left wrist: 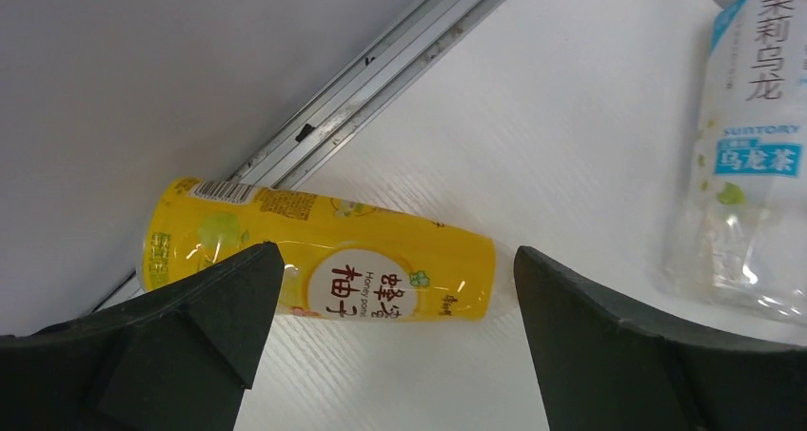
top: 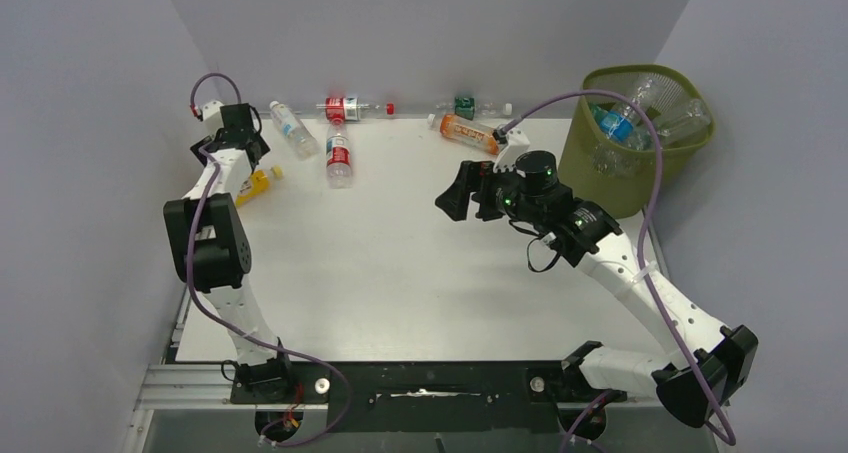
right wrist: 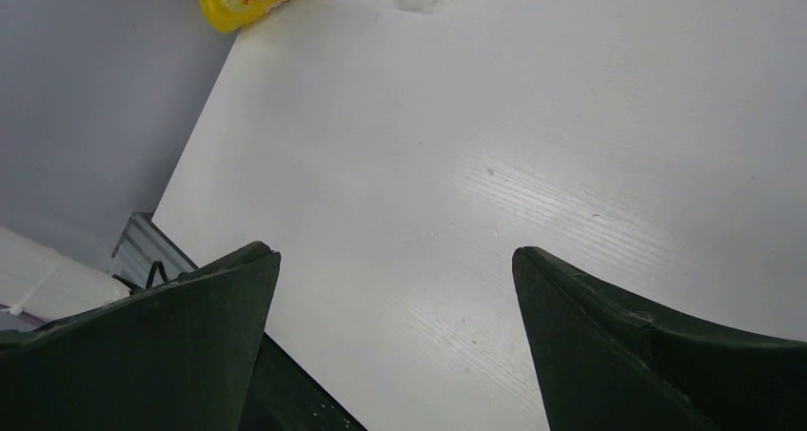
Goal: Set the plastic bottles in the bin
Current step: Pick up the plastic bottle at the center of the board.
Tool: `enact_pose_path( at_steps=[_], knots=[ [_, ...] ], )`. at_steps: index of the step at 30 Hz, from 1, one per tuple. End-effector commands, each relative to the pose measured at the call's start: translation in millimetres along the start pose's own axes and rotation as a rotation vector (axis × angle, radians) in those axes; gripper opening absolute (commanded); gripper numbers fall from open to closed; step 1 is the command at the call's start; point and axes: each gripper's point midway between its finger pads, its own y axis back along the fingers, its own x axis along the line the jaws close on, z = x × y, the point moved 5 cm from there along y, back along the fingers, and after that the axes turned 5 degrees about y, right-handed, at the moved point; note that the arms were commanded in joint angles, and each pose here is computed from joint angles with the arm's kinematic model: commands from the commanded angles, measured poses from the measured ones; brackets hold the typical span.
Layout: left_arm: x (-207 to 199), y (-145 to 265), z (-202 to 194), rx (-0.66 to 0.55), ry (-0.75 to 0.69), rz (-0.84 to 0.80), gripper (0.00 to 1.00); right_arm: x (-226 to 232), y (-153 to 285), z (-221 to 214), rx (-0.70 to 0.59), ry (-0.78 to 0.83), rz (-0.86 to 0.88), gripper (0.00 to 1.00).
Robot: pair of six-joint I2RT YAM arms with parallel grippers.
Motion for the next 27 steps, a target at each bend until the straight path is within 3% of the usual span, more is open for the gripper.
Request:
enact_pose_path(
  at_steps=[1, 8, 15, 27],
  knots=[
    [5.0, -12.1, 30.0, -0.108, 0.014, 0.092, 0.95, 7.6, -2.4, 0.4, -0.017, 0.019, -0.007, 1.00],
    [35.8, -43.5, 19.9, -0.055, 0.048, 0.211, 0.97, 22.3, -11.4, -13.8, 0.022, 0.032, 0.008, 1.00],
    [50.2, -58.9, 0.5, 0.035, 0.069, 0.196, 0.97, 39.9, -22.6, -26.0, 0.062, 0.053, 0.029, 1.00],
    [46.5, -32.8, -42.3, 0.149, 0.086, 0.096, 0.95, 57.6, -26.4, -39.9, 0.081, 0.072, 0.047, 1.00]
  ],
)
